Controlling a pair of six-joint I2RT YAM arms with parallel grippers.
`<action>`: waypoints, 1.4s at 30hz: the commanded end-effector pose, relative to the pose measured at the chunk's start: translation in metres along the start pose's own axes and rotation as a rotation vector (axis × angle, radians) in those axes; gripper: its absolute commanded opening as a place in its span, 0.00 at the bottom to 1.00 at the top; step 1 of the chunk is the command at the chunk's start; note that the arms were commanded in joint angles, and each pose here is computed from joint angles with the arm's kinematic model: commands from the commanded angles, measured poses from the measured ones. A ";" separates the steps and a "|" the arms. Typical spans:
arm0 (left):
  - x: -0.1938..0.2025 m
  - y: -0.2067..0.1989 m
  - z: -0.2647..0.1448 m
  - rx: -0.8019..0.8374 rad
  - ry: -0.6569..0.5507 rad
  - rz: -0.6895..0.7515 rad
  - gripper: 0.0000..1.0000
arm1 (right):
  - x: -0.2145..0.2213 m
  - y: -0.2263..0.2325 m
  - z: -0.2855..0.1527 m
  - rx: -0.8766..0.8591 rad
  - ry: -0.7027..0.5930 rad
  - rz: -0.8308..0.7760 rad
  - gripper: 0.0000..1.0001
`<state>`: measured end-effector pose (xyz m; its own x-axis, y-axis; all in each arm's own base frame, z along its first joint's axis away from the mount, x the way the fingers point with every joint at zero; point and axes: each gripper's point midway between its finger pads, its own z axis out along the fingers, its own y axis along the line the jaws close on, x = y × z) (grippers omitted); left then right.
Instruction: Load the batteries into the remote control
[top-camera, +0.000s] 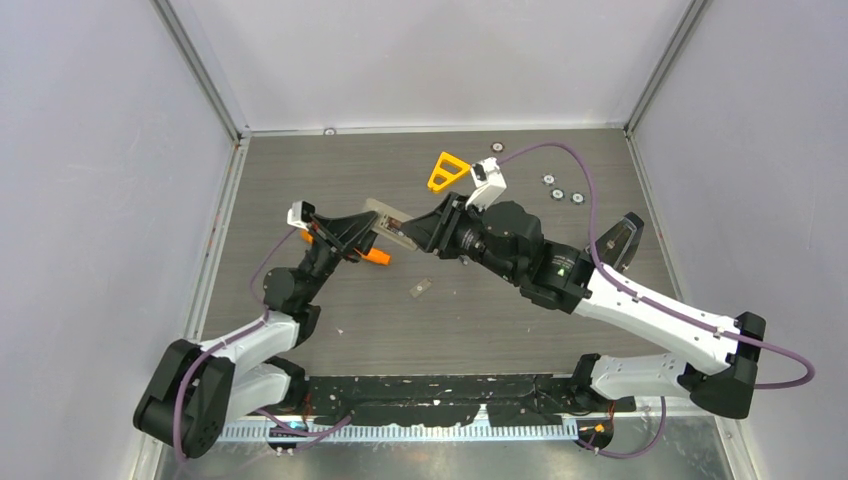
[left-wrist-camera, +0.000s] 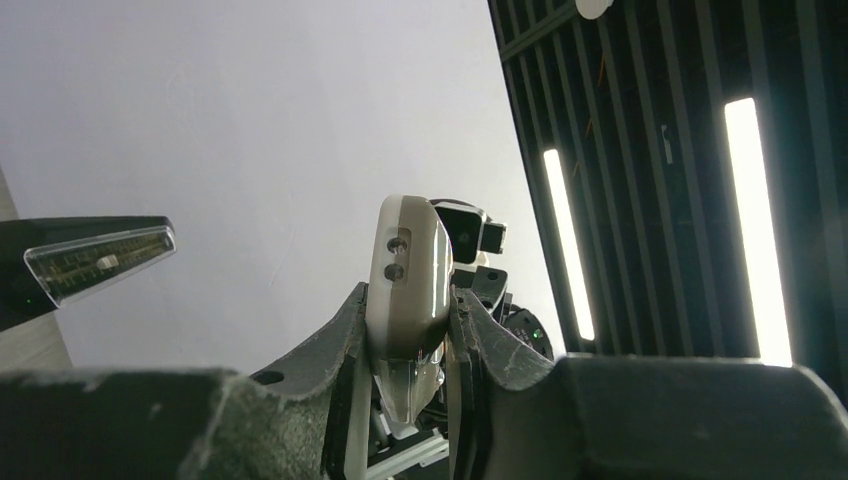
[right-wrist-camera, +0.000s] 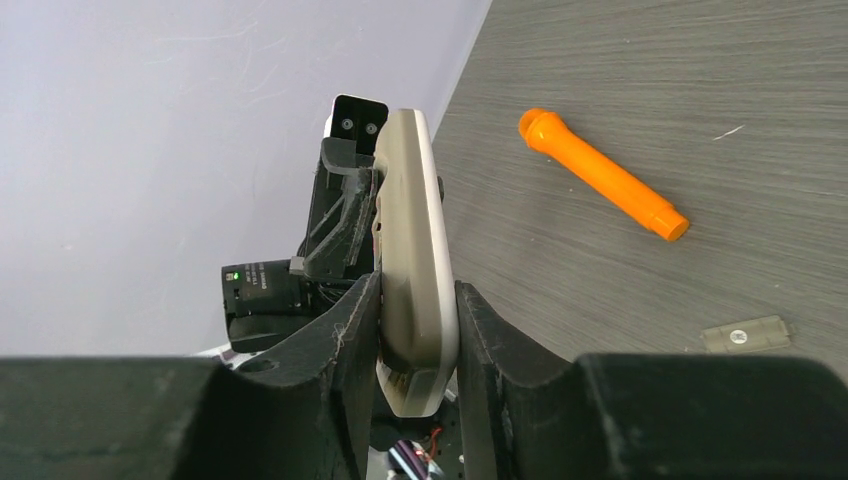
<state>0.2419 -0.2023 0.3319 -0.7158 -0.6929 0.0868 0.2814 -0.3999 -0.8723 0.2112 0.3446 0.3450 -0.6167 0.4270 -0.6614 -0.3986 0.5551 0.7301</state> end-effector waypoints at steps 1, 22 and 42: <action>0.013 -0.013 -0.005 0.028 0.046 -0.023 0.00 | 0.023 -0.041 0.002 0.149 0.081 -0.227 0.29; 0.010 0.015 -0.015 -0.113 0.009 0.000 0.00 | 0.018 -0.046 -0.007 0.155 0.064 -0.168 0.45; 0.055 0.027 -0.041 -0.091 0.340 0.576 0.00 | -0.012 -0.022 -0.054 -0.073 0.000 -0.085 0.90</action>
<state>0.2094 -0.2160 0.2935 -0.6985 -0.6720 -0.2462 0.4068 -0.0898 -0.9091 0.1918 0.3041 0.3247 -0.6255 0.3386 -0.7029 -0.4558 0.5726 0.6815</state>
